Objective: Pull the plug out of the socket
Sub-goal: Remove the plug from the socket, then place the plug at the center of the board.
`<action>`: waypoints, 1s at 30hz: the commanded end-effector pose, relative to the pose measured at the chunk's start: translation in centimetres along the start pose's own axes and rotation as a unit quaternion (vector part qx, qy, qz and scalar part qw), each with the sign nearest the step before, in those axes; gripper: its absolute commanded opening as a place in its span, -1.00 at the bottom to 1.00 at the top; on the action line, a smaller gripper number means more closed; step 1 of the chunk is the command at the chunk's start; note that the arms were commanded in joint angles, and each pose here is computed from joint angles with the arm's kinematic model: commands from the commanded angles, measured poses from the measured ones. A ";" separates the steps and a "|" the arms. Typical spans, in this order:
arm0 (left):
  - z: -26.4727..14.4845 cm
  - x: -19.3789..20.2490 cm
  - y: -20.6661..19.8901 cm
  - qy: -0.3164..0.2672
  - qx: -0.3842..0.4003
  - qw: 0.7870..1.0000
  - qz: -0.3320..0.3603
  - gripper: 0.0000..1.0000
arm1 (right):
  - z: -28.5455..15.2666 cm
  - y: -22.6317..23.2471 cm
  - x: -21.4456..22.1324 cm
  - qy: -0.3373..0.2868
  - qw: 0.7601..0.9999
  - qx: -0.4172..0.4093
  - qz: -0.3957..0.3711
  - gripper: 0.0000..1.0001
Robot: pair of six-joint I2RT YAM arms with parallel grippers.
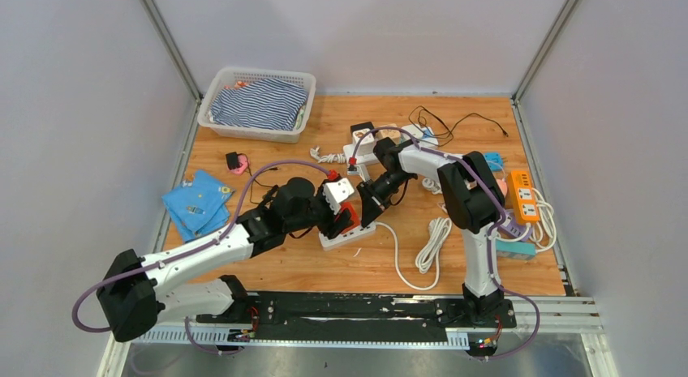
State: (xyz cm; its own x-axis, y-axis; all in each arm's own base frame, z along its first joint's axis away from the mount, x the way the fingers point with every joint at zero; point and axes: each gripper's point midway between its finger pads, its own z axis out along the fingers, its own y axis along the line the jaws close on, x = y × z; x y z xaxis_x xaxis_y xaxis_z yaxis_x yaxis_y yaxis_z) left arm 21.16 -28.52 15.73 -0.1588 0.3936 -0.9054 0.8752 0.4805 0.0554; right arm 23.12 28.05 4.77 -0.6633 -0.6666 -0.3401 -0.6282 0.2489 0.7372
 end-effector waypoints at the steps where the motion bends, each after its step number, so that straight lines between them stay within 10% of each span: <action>1: -0.8 -1.1 0.5 -0.001 -0.017 0.999 -0.032 -1.00 | 0.8 -4.6 2.1 0.059 0.994 0.082 -0.038 -0.80; 11: -2.4 -0.9 0.0 -0.039 -0.025 0.995 -0.086 -1.00 | -1.2 -0.1 -0.5 0.008 0.994 0.041 -0.104 -0.48; 30: -4.5 -0.6 3.5 -0.068 -0.103 0.982 -0.141 -1.00 | -4.4 3.9 -2.3 -0.033 0.980 0.041 -0.189 -0.47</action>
State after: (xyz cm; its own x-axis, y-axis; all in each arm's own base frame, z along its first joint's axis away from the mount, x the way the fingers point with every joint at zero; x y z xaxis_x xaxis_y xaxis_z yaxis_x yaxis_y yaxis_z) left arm 21.20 -23.96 16.95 -0.3307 0.1836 -0.9257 0.7196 0.6836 -0.1215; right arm 24.38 27.84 10.24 -0.4166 -0.6768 -0.6070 -0.8580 0.0719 0.5087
